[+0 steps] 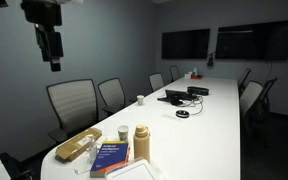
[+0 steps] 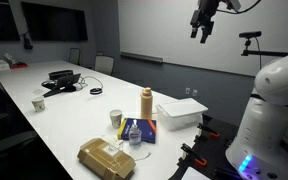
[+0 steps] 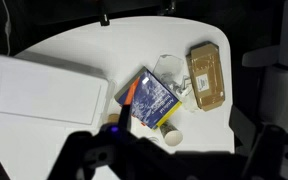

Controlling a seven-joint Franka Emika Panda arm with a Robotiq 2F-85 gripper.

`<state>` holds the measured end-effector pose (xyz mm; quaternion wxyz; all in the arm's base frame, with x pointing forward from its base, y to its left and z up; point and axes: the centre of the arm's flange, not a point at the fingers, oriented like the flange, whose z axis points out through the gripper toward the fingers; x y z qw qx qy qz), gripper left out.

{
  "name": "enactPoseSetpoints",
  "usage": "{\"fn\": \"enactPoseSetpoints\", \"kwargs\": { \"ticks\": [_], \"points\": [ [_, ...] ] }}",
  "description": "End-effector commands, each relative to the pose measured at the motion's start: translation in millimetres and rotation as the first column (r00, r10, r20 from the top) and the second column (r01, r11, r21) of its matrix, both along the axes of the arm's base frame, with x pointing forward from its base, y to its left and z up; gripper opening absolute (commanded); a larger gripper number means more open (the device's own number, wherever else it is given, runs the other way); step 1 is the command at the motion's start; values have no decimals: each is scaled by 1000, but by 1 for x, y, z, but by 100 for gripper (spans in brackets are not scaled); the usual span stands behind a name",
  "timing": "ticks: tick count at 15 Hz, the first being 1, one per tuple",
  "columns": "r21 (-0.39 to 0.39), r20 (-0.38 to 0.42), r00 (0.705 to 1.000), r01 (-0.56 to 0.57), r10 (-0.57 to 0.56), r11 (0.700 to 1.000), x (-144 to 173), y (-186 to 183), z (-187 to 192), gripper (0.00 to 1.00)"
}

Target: Open the book

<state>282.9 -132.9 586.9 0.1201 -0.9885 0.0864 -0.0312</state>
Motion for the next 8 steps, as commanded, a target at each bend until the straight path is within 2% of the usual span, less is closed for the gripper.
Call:
{"fn": "enactPoseSetpoints", "kwargs": {
  "ticks": [1, 6, 8],
  "points": [
    [0, 0, 1000, 0, 0, 1000, 0, 0, 0, 100],
    [0, 0, 1000, 0, 0, 1000, 0, 0, 0, 100],
    [-3, -37, 998, -57, 57, 998, 25, -5, -11, 100]
  ]
}}
